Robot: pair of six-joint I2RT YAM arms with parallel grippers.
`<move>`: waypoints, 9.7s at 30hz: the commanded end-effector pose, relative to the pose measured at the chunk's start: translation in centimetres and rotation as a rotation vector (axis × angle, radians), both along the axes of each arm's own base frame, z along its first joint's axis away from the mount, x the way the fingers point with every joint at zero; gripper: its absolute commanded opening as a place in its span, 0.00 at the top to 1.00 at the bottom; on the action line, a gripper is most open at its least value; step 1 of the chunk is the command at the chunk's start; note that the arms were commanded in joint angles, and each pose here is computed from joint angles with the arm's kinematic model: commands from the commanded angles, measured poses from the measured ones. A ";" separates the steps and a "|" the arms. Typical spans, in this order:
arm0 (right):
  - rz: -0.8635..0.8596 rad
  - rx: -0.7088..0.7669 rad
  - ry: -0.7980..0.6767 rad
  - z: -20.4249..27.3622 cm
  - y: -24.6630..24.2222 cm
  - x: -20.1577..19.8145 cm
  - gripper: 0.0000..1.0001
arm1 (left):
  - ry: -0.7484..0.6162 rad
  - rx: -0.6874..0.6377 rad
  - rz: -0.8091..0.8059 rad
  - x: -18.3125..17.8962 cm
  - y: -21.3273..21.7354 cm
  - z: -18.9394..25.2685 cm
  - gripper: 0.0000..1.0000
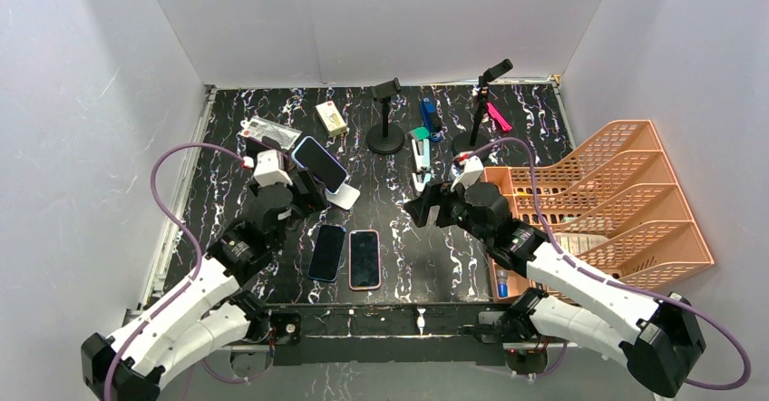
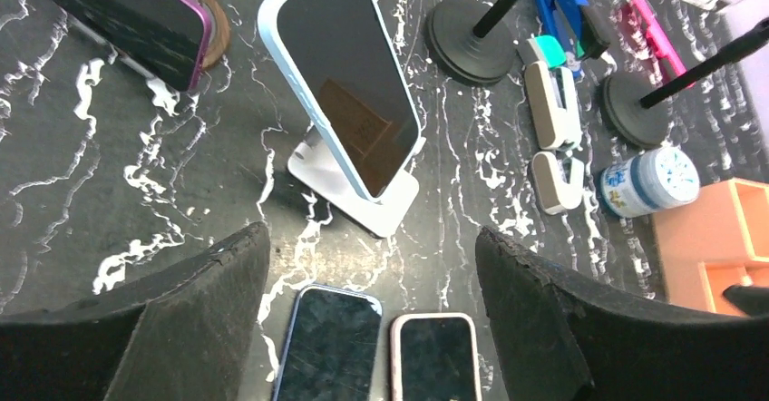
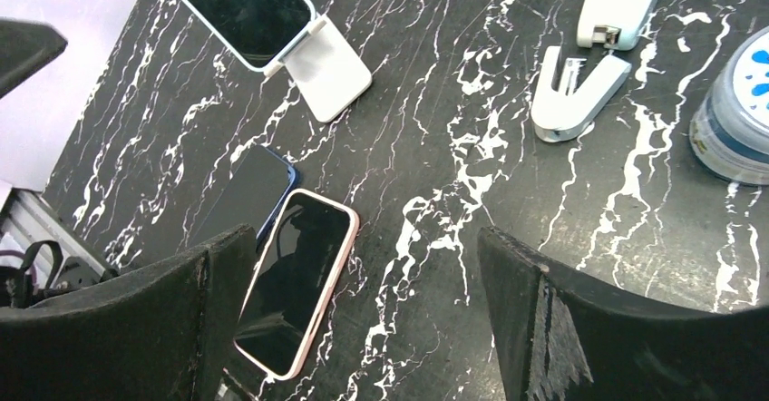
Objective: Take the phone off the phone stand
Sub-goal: Remove the phone from the phone stand, then move the phone to the center of the board.
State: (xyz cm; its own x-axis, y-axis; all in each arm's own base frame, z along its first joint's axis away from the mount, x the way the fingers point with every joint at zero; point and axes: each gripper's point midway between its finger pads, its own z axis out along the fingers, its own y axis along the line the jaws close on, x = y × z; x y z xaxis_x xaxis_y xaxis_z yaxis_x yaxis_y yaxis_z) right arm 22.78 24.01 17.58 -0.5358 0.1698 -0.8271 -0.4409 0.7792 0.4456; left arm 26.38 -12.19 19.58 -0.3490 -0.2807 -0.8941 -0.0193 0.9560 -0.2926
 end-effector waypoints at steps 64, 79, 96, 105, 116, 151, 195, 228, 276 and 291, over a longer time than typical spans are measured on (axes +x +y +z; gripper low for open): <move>0.106 0.042 -0.072 1.8 1.2 -0.8 0.02 | 0.011 -0.642 -0.154 10.6 1.3 -3.2 0.41; 0.105 0.046 -0.055 1.2 1.3 -0.9 0.03 | -0.017 -0.647 -0.156 10.7 1.3 -3.5 0.54; 0.100 0.046 -0.050 0.9 1.2 -0.9 0.03 | -0.021 -0.658 -0.158 10.7 1.1 -3.7 0.68; 0.101 0.046 -0.047 0.8 1.2 -0.9 0.03 | -0.017 -0.660 -0.155 10.6 1.1 -3.9 0.73; 0.098 0.039 -0.046 0.6 1.2 -0.8 0.03 | -0.016 -0.659 -0.148 10.6 1.2 -4.0 0.80; 0.098 0.034 -0.038 0.4 1.1 -0.9 0.03 | -0.246 -0.601 -0.273 8.5 -1.0 1.6 1.00; -0.172 -0.014 -0.154 7.2 -2.7 2.6 0.01 | -0.298 -0.671 -0.726 0.7 -8.1 9.8 1.00; 0.735 0.088 -0.192 9.6 2.5 -11.8 0.01 | -0.295 -0.596 -1.271 -11.0 -15.7 7.6 1.00; 0.763 0.273 -0.128 8.0 5.7 -11.0 0.29 | -0.330 -0.617 -1.343 -13.4 -15.9 8.0 1.00; 0.774 0.277 -0.112 7.5 6.0 -11.1 0.48 | -0.330 -0.620 -1.345 -13.4 -15.9 8.0 1.00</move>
